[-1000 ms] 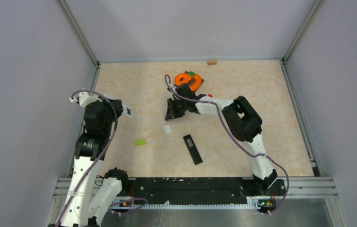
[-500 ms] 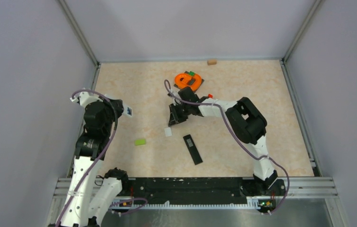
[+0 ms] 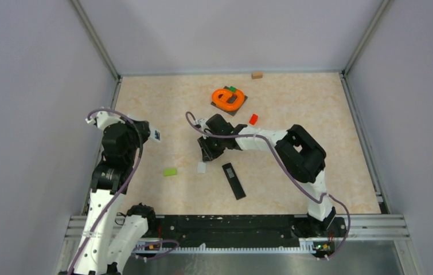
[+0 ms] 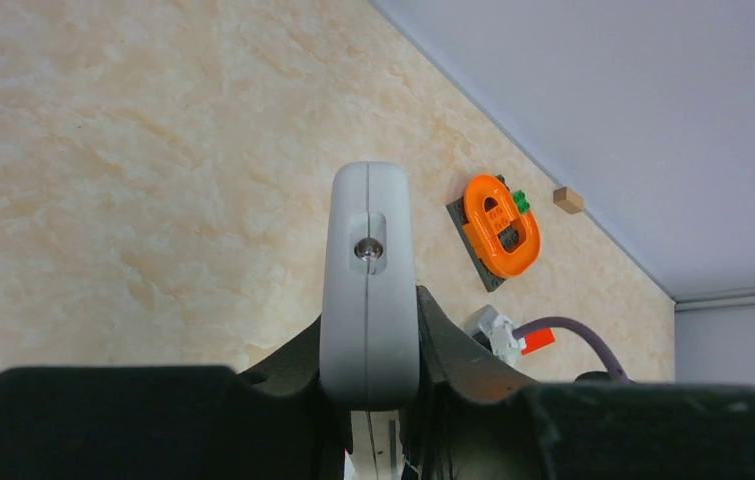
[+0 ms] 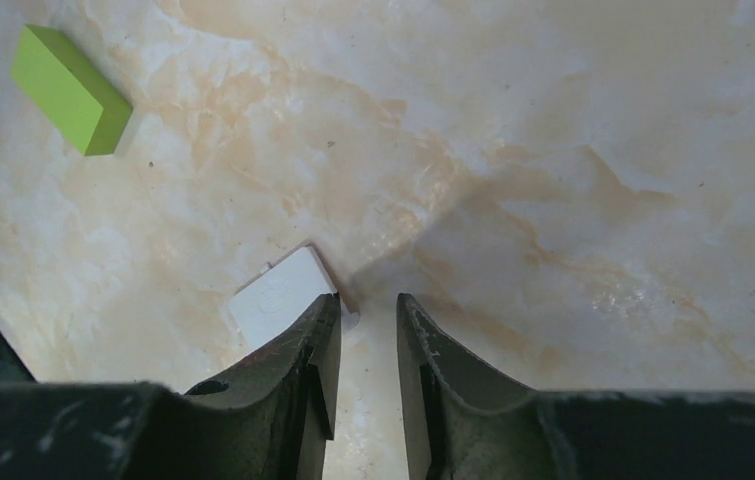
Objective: Load the batteries into the remote control
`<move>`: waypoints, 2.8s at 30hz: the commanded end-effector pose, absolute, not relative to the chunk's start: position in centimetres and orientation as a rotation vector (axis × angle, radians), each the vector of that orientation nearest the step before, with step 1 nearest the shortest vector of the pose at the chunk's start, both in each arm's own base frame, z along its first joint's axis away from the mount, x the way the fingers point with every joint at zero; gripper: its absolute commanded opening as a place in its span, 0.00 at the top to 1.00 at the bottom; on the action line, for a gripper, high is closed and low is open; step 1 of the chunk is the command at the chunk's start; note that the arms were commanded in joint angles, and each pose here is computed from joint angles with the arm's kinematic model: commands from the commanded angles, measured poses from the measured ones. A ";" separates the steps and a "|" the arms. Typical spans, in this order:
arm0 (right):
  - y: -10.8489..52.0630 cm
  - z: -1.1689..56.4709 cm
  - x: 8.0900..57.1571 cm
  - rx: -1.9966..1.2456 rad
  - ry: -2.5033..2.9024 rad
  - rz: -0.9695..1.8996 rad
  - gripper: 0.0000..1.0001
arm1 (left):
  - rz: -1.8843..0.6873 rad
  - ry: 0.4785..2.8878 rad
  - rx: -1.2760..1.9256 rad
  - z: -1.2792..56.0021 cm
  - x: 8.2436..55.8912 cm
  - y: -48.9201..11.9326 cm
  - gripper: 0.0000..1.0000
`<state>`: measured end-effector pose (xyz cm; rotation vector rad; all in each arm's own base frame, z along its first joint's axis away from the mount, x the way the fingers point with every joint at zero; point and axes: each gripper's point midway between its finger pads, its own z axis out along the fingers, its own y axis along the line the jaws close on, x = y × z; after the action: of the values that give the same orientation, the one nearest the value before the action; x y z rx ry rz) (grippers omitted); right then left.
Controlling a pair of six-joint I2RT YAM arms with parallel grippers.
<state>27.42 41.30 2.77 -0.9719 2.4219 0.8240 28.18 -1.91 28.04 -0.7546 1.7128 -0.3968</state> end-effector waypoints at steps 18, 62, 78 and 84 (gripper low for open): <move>42.9 4.7 23.4 -1.613 1.984 0.422 0.30 | -0.228 1.476 -0.860 31.9 24.8 2.9 1.00; 42.7 0.3 24.7 -1.812 2.201 0.384 0.41 | -0.265 1.527 -0.832 31.2 26.1 1.8 1.00; 40.3 1.5 26.1 -1.670 2.278 0.266 0.16 | -0.274 1.531 -0.831 31.0 26.2 1.7 1.00; 39.3 0.4 24.8 -1.660 2.371 0.280 0.22 | -0.280 1.537 -0.831 30.9 26.2 1.5 1.00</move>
<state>26.25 42.71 2.24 -1.6702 2.1937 0.3345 25.84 1.62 29.65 -0.8394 1.5815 -0.2522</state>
